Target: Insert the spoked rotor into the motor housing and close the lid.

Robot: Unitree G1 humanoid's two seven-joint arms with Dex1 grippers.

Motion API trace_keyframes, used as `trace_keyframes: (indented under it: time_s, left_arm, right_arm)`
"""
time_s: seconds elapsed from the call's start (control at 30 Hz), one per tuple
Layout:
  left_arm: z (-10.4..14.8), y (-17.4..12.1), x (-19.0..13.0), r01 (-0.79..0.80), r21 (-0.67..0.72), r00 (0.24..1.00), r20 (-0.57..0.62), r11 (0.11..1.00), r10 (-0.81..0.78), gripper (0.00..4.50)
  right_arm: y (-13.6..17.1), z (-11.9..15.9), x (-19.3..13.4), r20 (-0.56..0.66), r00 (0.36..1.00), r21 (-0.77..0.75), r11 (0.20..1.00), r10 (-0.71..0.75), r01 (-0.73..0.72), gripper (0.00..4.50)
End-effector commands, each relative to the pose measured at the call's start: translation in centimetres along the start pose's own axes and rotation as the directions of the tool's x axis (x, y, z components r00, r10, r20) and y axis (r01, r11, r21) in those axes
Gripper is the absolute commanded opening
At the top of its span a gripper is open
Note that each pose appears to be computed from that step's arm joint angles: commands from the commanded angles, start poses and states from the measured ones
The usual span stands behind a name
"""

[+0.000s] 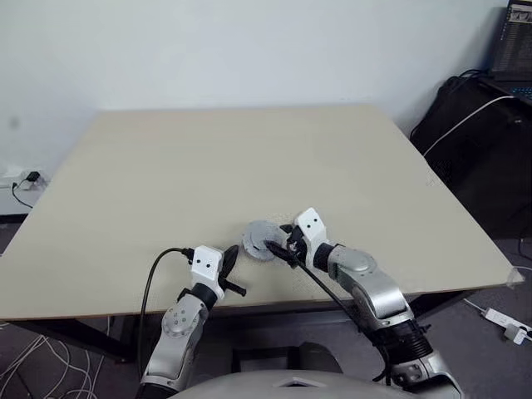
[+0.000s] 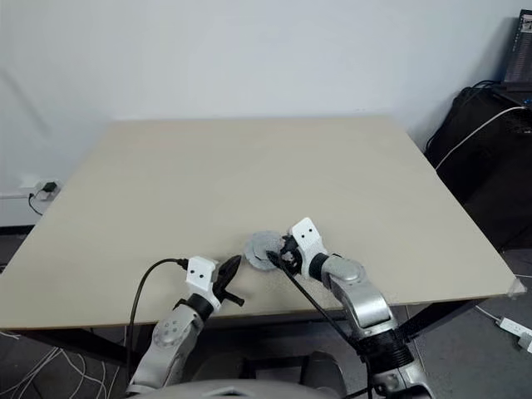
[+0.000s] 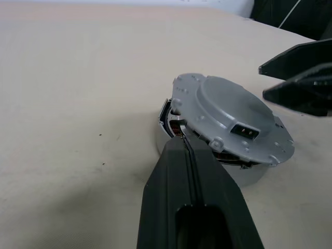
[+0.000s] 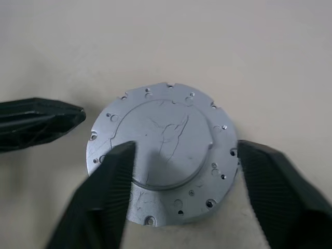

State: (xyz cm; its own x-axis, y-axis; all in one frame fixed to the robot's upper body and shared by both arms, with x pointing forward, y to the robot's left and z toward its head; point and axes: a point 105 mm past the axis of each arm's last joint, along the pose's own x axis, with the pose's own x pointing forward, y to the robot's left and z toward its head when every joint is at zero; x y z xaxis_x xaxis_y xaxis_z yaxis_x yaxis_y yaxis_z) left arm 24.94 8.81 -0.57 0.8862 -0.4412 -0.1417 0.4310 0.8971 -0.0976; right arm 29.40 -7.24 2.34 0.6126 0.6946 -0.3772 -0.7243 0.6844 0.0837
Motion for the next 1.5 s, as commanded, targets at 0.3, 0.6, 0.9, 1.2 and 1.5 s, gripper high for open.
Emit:
trace_keyframes:
  time_s: [0.3, 0.6, 0.9, 1.2, 1.5]
  left_arm:
    - [0.8, 0.0, -0.1, -0.007, -0.003, 0.999, 0.040, 1.000, 0.007, 0.00]
    - [1.0, 0.2, -0.1, -0.017, -0.012, 0.999, 0.049, 1.000, 0.018, 0.00]
    - [1.0, 0.3, -0.1, -0.021, -0.021, 0.998, 0.055, 1.000, 0.022, 0.00]
    - [1.0, 0.2, 0.0, -0.012, -0.027, 0.998, 0.055, 1.000, 0.013, 0.00]
    - [0.9, 0.2, 0.0, -0.012, -0.030, 0.998, 0.053, 0.999, 0.014, 0.00]
  right_arm:
    - [0.8, 1.5, 1.7, 0.013, 0.994, -0.064, 0.993, 0.104, -0.103, 4.47]
    - [0.9, 1.0, 2.8, -0.009, 0.994, -0.072, 0.991, 0.111, -0.111, 4.47]
    - [0.6, 0.9, 2.9, -0.007, 0.996, -0.084, 0.993, 0.083, -0.084, 3.28]
    - [-0.3, 1.7, 2.8, 0.043, 0.999, -0.061, 0.998, 0.002, 0.001, 3.28]
    - [-0.2, 0.4, 3.6, -0.046, 0.998, -0.110, 0.993, -0.039, 0.034, 3.28]
